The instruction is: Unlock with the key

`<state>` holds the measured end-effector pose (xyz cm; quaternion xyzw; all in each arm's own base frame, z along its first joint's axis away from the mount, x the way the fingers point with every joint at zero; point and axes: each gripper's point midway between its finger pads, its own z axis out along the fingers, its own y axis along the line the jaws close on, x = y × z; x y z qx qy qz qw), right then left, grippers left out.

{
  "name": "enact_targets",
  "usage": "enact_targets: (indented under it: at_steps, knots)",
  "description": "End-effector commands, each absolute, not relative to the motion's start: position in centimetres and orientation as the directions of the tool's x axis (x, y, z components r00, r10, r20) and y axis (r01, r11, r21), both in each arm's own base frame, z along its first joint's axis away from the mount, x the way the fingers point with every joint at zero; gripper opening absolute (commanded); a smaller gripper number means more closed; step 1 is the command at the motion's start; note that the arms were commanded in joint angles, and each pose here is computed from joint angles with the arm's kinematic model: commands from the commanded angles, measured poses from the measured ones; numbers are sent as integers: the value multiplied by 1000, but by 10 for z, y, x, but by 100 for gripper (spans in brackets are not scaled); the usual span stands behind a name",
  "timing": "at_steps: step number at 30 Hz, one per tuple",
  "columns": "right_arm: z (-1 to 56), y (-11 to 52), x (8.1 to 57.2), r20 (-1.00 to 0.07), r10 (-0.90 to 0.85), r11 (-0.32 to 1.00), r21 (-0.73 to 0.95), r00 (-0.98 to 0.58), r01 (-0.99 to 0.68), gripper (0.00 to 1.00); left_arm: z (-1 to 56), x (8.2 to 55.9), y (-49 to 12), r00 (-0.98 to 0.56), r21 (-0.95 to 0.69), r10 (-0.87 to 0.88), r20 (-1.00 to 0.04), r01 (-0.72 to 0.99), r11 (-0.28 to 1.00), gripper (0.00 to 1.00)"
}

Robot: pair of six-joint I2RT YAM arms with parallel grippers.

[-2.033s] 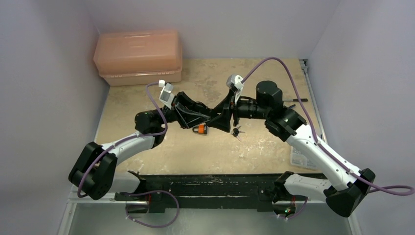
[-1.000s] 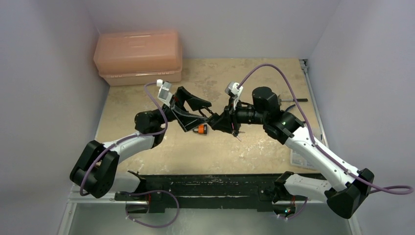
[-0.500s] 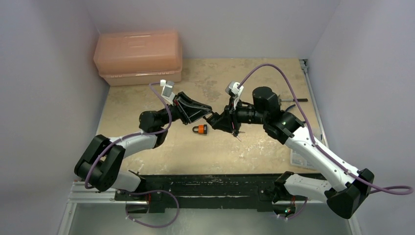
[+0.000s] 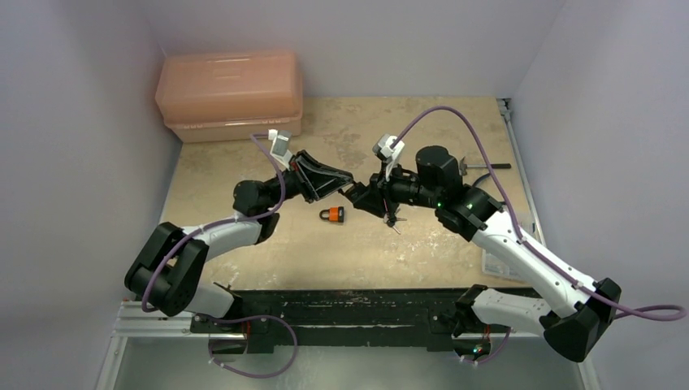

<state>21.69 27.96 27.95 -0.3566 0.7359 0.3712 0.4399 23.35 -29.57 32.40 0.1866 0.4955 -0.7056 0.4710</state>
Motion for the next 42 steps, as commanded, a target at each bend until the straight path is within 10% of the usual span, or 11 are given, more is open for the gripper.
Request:
enact_targets:
  at_steps: [1, 9, 16, 23, 42]
  knots:
    - [317, 261, 264, -964, -74, 677, 141, -256, -723, 0, 337, 244, -295, -413, -468, -510, -754, 883, -24, 0]
    - [286, 250, 295, -954, -94, 878, 56, -286, -475, 0, 287, 293, -306, -497, -613, -419, -760, 763, 207, 2]
    - [260, 254, 301, -938, -78, 907, 74, -339, -414, 0, 250, 320, -309, -581, -657, -309, -753, 652, 378, 46]
    - [244, 267, 291, -919, -58, 876, 141, -390, -462, 0, 257, 316, -311, -604, -665, -279, -746, 662, 346, 69]
    - [308, 258, 274, -923, 115, 781, 312, -366, -541, 0, 331, 290, -277, -433, -506, -344, -833, 848, 157, 62]
